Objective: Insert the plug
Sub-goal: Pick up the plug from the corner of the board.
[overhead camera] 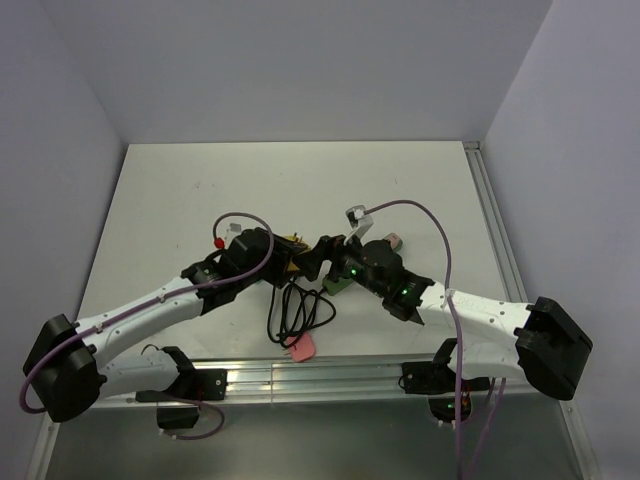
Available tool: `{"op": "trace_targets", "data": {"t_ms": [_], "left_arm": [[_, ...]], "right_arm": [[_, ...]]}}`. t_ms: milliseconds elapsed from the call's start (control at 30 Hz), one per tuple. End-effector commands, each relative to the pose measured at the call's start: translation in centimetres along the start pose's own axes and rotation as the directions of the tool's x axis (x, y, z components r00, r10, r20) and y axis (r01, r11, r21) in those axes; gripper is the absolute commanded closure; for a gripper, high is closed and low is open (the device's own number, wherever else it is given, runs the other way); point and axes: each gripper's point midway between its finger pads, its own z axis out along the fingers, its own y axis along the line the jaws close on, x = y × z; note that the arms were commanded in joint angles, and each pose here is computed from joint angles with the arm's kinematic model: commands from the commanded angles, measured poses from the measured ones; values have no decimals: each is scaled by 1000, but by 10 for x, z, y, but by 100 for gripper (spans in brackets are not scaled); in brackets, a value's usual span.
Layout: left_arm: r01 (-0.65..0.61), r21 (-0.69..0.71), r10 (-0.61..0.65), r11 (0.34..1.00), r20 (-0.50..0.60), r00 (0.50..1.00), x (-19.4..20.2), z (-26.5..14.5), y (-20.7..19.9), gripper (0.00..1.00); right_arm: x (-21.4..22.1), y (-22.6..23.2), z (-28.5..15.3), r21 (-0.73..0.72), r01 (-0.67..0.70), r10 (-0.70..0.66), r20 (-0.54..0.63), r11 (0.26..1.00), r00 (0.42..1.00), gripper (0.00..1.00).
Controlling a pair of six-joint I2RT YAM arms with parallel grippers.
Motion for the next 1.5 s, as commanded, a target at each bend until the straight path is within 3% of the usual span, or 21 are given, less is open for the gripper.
{"op": "trace_targets", "data": {"t_ms": [0, 300, 567, 633, 700, 800, 967, 1033, 1067, 1100, 1167, 1200, 1267, 1333, 1367, 1467], "left_arm": [[98, 114, -97, 989, -11, 995, 7, -5, -30, 88], [164, 160, -159, 973, -42, 986, 18, -12, -40, 87], [148, 156, -137, 977, -79, 987, 35, -8, -45, 87], [149, 158, -136, 976, -89, 987, 37, -9, -44, 87], [147, 160, -134, 976, -87, 987, 37, -11, -44, 87], [135, 183, -124, 974, -72, 990, 33, -17, -46, 89], [146, 219, -139, 965, -46, 989, 23, -28, -44, 93], [120, 241, -116, 963, -28, 993, 19, -34, -46, 87], [80, 272, -82, 959, -5, 997, 16, -37, -53, 77], [-38, 305, 27, 952, 39, 999, 14, -41, -58, 66], [-86, 317, 65, 945, 78, 995, 8, -53, -70, 57], [-135, 287, 106, 949, 114, 988, 3, -53, -65, 42], [-189, 291, 150, 938, 152, 977, -4, -62, -74, 30], [-288, 279, 237, 916, 203, 950, -12, -70, -79, 25], [-353, 270, 297, 896, 228, 927, -14, -73, -79, 17], [-418, 264, 350, 869, 267, 898, -24, -82, -79, 3]], "right_arm": [[-20, 8, 1, -14, -16, 17, 92, 1000, 996, 0], [-14, 16, 6, -31, -6, 9, 86, 999, 996, 0], [-3, 12, 15, 7, -11, 11, 45, 1000, 999, 3], [-5, 11, 14, 16, -11, 11, 52, 1000, 999, 12], [-5, 11, 14, 17, -9, 8, 55, 1000, 998, 33], [-8, 9, 12, 25, -11, 10, 65, 1000, 998, 46], [-12, 9, 10, 30, -10, 8, 78, 999, 997, 54], [-12, 8, 9, 34, -15, 12, 81, 999, 997, 56], [-13, 9, 7, 30, -22, 19, 85, 999, 996, 56], [-13, 7, 7, 34, -22, 19, 85, 999, 996, 56], [-14, 6, 6, 32, -25, 22, 88, 999, 996, 57], [-15, 6, 6, 34, -26, 22, 90, 999, 996, 57], [-15, 4, 6, 42, -30, 26, 89, 999, 996, 57], [-15, 0, 6, 60, -37, 32, 85, 997, 996, 58], [-16, -1, 7, 66, -44, 38, 85, 997, 996, 59], [-13, -7, 8, 76, -62, 56, 74, 995, 996, 60]]}}
